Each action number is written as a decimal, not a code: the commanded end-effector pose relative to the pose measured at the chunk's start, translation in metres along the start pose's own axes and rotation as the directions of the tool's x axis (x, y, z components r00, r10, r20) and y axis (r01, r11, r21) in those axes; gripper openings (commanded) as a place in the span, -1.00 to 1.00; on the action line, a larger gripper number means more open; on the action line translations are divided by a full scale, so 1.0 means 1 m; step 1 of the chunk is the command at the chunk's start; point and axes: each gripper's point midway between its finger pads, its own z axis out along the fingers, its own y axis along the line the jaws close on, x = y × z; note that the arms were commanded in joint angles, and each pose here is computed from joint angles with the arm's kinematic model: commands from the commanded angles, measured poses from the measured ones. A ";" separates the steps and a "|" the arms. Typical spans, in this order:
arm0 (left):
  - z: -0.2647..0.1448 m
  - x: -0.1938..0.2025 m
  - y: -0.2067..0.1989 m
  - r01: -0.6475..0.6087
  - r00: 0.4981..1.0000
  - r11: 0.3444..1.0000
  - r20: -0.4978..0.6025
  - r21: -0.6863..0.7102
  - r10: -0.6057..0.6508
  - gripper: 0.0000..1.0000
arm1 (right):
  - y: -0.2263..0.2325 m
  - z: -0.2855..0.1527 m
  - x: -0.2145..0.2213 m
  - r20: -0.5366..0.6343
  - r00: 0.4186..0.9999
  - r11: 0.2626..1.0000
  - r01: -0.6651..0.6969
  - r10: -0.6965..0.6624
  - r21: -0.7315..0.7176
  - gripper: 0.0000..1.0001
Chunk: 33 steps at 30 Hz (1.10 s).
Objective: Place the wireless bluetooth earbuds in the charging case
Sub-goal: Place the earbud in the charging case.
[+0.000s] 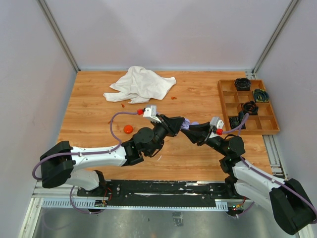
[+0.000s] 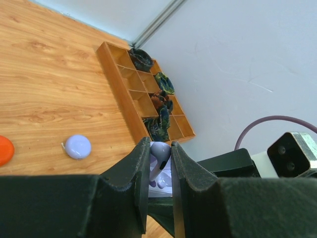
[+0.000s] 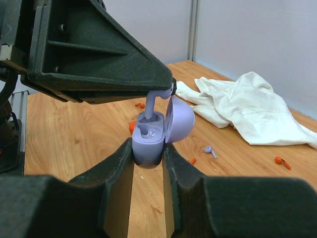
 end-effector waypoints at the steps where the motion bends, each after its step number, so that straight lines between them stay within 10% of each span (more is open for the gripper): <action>1: -0.002 0.005 0.002 -0.013 1.000 1.000 0.003 -0.007 0.013 -0.64 | -0.006 0.000 -0.025 0.087 0.995 0.998 0.049 -0.051 0.025 -0.94; 19: -0.006 0.007 0.003 -0.037 0.999 0.999 0.004 -0.014 0.037 -0.63 | -0.012 -0.001 -0.029 0.102 0.993 0.996 0.053 -0.060 0.065 -0.96; 33: -0.013 -0.008 0.008 -0.057 0.997 0.998 0.041 -0.032 0.058 -0.08 | -0.015 -0.003 -0.022 0.077 0.995 0.995 0.057 -0.063 0.077 -0.96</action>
